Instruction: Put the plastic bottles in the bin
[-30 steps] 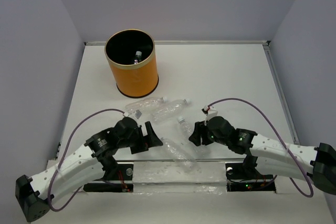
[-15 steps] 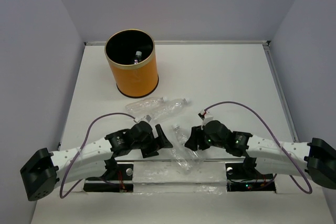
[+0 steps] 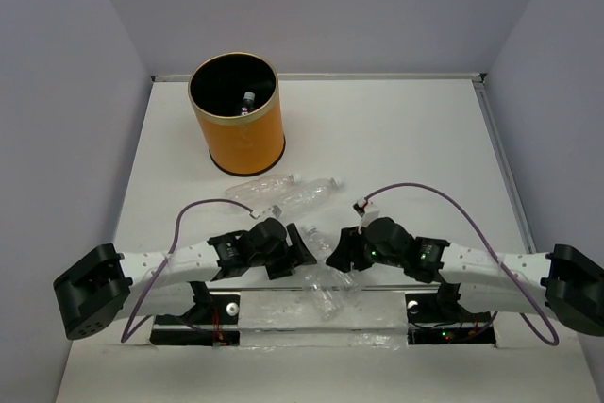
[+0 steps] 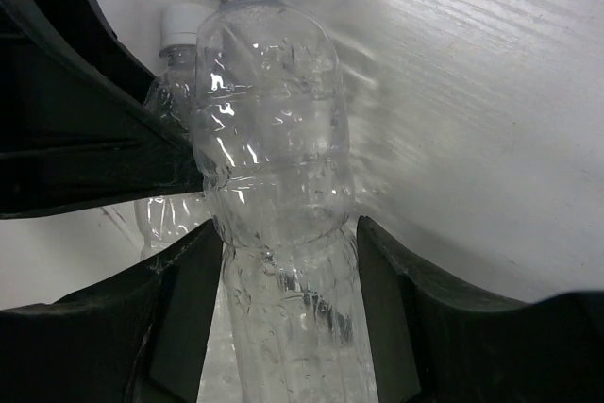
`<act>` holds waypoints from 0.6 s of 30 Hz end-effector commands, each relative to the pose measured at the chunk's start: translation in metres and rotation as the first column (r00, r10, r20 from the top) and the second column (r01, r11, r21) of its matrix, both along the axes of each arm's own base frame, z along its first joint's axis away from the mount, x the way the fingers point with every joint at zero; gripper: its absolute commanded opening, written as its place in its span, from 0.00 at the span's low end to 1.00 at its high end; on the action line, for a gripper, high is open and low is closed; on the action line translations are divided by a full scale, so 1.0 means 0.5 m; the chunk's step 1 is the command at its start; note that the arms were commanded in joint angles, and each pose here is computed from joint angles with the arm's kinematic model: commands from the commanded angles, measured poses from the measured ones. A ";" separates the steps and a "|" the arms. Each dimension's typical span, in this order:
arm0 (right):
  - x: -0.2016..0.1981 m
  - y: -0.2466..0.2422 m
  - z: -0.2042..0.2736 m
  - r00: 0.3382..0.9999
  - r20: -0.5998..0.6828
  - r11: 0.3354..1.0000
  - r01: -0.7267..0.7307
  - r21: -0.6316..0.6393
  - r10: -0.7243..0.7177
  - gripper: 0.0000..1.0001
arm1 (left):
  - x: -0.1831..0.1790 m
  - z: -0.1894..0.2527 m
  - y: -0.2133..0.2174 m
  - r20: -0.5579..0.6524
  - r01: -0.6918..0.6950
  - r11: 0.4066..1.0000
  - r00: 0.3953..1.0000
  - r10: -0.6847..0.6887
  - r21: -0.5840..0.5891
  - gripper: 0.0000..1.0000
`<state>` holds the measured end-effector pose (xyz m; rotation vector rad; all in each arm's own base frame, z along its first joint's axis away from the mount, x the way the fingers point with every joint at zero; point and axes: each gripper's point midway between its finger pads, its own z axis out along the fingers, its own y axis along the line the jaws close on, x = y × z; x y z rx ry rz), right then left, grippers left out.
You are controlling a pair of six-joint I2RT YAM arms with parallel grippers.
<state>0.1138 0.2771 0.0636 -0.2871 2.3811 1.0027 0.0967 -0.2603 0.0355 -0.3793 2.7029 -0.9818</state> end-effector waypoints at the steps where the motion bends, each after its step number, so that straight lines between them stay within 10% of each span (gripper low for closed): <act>1: 0.001 0.012 0.032 1.000 0.029 0.998 -0.001 0.069 -0.001 0.29 | 0.017 0.002 -0.001 0.054 -0.010 1.000 0.999 0.009 0.021 0.71; 18: 0.051 -0.068 0.157 0.965 0.233 0.993 0.113 0.030 -0.116 0.29 | 0.111 0.285 0.032 0.461 -0.042 0.999 0.887 0.034 0.006 0.59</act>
